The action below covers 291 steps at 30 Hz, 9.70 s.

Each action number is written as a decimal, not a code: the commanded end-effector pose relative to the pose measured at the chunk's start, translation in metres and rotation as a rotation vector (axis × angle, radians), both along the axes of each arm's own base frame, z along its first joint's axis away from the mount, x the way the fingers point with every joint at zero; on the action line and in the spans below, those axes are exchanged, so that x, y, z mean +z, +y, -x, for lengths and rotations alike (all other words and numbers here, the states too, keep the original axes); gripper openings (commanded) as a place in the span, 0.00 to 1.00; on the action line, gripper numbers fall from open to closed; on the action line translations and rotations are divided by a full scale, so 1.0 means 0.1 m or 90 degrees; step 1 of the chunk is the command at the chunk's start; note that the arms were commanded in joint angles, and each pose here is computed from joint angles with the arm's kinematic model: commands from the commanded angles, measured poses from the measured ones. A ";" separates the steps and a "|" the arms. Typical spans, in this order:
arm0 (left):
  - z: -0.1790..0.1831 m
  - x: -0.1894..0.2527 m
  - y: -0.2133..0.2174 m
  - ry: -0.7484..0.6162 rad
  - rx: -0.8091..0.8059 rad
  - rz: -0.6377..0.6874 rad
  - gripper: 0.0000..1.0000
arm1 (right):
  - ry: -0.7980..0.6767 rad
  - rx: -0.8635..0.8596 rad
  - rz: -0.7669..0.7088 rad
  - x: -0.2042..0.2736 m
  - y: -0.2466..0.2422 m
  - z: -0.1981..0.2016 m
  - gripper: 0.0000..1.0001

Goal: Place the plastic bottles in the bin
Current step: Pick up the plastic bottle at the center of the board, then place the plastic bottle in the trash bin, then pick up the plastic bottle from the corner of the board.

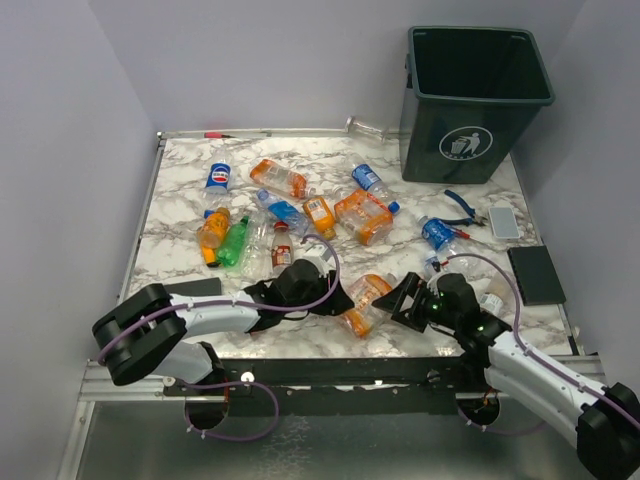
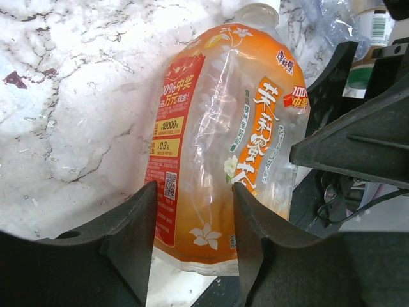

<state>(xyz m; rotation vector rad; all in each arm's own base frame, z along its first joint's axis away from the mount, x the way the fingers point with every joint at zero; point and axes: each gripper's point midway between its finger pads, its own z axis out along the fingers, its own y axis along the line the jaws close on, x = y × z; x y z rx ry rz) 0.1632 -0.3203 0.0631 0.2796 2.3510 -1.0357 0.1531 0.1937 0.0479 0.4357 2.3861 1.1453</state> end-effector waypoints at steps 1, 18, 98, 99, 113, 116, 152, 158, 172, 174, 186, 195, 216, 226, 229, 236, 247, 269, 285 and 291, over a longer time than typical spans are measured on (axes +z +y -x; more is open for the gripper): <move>0.11 -0.48 0.29 0.052 0.033 -0.073 0.40 | 0.019 0.000 -0.024 -0.09 0.03 0.05 0.99; -0.11 -0.50 0.30 0.095 0.126 0.020 0.33 | 0.027 -0.047 -0.074 -0.06 0.12 -0.12 0.96; 0.49 2.61 -0.11 -0.337 -0.357 0.381 0.36 | -0.720 0.336 -0.132 3.45 0.46 0.24 0.99; 0.45 2.59 -0.11 -0.344 -0.345 0.373 0.34 | -0.717 0.324 -0.118 3.49 0.43 0.23 1.00; -0.18 2.02 0.19 -0.478 -0.141 0.190 0.26 | -0.639 0.129 0.002 3.98 0.39 -0.61 0.92; -0.22 2.00 0.23 -0.497 -0.130 0.174 0.25 | -0.597 0.125 0.037 3.84 0.44 -0.79 0.90; -0.33 1.88 0.25 -0.514 -0.092 0.120 0.13 | -0.492 0.263 0.082 3.28 1.13 -0.99 0.76; -0.33 1.88 0.25 -0.512 -0.092 0.122 0.13 | -0.484 0.245 0.105 3.20 1.12 -1.05 0.49; -0.31 1.91 0.26 -0.505 -0.088 0.132 0.49 | -0.499 0.231 0.113 3.20 1.10 -1.09 0.00; -0.30 1.94 0.26 -0.503 -0.085 0.137 0.77 | -0.506 0.221 0.117 3.24 1.07 -1.10 0.00; -0.73 2.10 0.89 -0.506 0.191 0.072 0.99 | -0.655 -0.138 0.395 4.48 -0.03 -1.72 0.00; -0.87 1.99 1.07 -0.477 0.265 0.013 0.99 | -0.780 -0.511 0.493 5.50 -0.78 -2.23 0.00; -0.83 2.08 1.08 -0.468 0.275 0.047 0.99 | -0.657 -0.805 0.571 4.81 -2.33 -4.02 0.00; -0.84 2.03 1.00 -0.455 0.253 0.040 0.99 | -0.612 -0.722 0.539 4.45 -2.28 -4.34 0.83; -0.84 2.03 1.00 -0.455 0.253 0.040 0.99 | -0.647 -0.718 0.484 4.72 -2.21 -4.25 0.92; -0.85 2.02 1.02 -0.455 0.259 0.038 0.99 | -0.707 -0.649 0.308 5.40 -1.86 -3.72 1.00; -0.90 1.85 1.01 -0.443 0.255 -0.009 0.99 | -0.688 -0.233 0.112 4.77 0.01 -2.26 0.99; -0.66 0.75 1.63 -0.157 0.277 -0.430 0.99 | -0.238 -0.139 0.295 1.12 -0.40 -0.94 1.00; -0.53 0.02 1.62 -0.054 0.168 -0.621 0.99 | -0.234 -0.097 0.246 1.02 -0.22 -0.88 1.00; -0.36 -0.35 1.53 0.005 0.095 -0.623 0.99 | -0.236 -0.091 0.251 1.02 -0.22 -0.89 1.00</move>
